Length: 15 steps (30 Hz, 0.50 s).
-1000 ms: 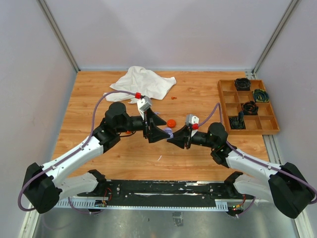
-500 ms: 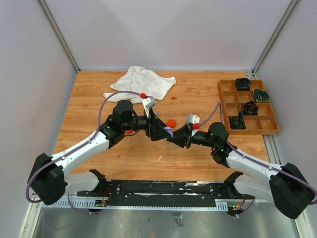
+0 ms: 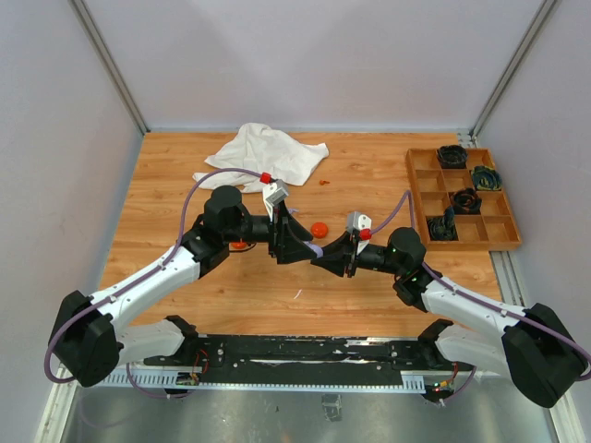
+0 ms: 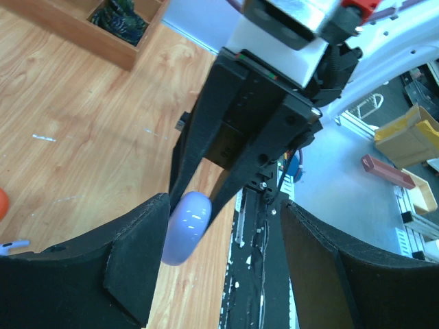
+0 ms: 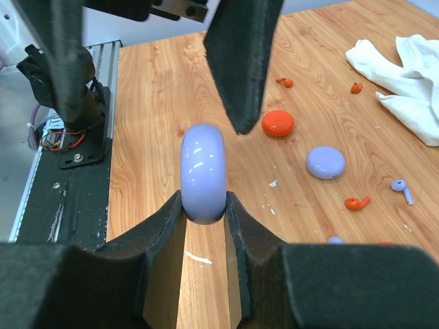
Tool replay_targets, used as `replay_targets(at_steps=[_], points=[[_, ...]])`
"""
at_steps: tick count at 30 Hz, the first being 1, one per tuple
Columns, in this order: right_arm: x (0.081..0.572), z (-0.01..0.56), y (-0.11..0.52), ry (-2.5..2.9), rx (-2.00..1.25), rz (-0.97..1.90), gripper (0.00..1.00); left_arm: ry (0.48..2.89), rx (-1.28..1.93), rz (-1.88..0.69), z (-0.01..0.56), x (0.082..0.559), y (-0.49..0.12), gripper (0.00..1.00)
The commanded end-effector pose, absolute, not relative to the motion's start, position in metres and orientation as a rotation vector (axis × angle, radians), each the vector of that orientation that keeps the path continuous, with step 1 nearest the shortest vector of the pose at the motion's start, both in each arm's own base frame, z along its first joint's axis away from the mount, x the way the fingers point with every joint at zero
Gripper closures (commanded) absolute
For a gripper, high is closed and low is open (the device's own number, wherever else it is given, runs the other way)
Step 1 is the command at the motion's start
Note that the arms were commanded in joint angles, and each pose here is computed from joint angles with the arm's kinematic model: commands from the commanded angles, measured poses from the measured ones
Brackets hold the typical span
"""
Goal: Insert the wireless bluetooth earbuds into the charging case
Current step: Close the charging case.
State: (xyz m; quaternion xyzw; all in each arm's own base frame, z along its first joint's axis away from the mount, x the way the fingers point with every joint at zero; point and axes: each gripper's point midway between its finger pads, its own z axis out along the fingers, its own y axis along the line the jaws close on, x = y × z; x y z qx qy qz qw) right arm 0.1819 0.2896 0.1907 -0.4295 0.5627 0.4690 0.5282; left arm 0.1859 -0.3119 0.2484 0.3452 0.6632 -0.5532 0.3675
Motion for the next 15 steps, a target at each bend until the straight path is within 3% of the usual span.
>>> replay_targets(at_steps=[1, 7, 15], points=[[0.177, 0.199, 0.294, 1.335, -1.030, 1.145, 0.99, 1.617, 0.950, -1.469, 0.264, 0.171, -0.310, 0.30], [0.181, 0.195, 0.289, 1.387, -0.993, 1.145, 0.99, 1.650, 0.897, -1.409, 0.261, 0.179, -0.307, 0.29], [0.212, 0.159, 0.256, 1.713, -0.770, 1.085, 0.99, 1.870, 0.519, -1.020, 0.231, 0.240, -0.274, 0.19]])
